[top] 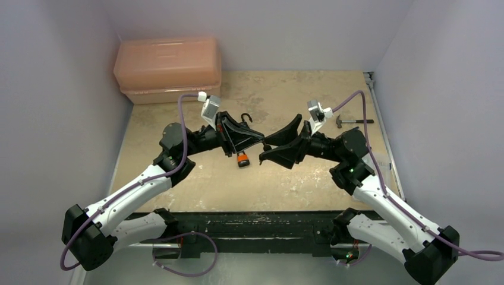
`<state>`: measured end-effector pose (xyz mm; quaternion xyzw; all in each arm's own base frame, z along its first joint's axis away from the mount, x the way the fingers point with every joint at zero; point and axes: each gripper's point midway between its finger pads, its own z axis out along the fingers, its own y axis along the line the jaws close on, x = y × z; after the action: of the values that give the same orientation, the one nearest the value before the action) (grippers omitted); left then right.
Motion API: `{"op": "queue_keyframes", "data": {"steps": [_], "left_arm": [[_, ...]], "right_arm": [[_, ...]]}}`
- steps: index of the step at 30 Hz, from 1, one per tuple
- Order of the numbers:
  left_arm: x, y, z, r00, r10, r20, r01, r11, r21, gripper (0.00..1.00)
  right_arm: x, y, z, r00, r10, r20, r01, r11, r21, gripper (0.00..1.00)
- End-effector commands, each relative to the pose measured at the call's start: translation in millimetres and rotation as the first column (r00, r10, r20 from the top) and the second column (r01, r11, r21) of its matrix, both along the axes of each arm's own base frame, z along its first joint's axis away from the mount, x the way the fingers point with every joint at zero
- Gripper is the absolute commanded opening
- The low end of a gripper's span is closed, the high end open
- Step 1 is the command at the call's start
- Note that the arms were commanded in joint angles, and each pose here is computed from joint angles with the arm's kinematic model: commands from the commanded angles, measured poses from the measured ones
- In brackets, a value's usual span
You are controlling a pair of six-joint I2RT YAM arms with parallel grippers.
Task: Unlock with the key
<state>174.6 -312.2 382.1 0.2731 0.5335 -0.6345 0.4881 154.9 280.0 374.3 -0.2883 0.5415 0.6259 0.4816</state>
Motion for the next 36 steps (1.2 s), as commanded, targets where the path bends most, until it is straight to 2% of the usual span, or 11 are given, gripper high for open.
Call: {"op": "queue_keyframes", "data": {"steps": [1, 13, 21, 25, 32, 36], "left_arm": [[5, 3, 13, 0.998, 0.044, 0.038, -0.043, 0.999, -0.029, 0.00], [5, 4, 19, 0.998, 0.052, 0.036, -0.050, 0.997, -0.050, 0.00], [5, 6, 20, 0.997, 0.065, 0.039, -0.063, 0.997, -0.050, 0.00], [8, 7, 16, 0.996, 0.080, 0.032, -0.078, 0.996, -0.044, 0.00], [12, 5, 12, 0.996, 0.090, 0.021, -0.089, 0.995, -0.043, 0.00], [16, 5, 10, 0.994, 0.104, 0.014, -0.104, 0.994, -0.043, 0.00]], "right_arm": [[-8, -6, 17, 0.998, -0.002, 0.065, 0.001, 1.000, 0.007, 0.64], [-2, -7, 8, 0.998, -0.044, 0.053, 0.045, 0.999, -0.018, 0.53], [19, -13, 1, 0.985, -0.170, 0.014, 0.171, 0.984, -0.045, 0.62], [21, -13, 0, 0.983, -0.183, 0.006, 0.183, 0.982, -0.049, 0.56], [22, -10, 0, 0.986, -0.167, 0.002, 0.166, 0.984, -0.059, 0.37], [23, -9, 2, 0.987, -0.163, -0.001, 0.163, 0.985, -0.057, 0.34]]}}
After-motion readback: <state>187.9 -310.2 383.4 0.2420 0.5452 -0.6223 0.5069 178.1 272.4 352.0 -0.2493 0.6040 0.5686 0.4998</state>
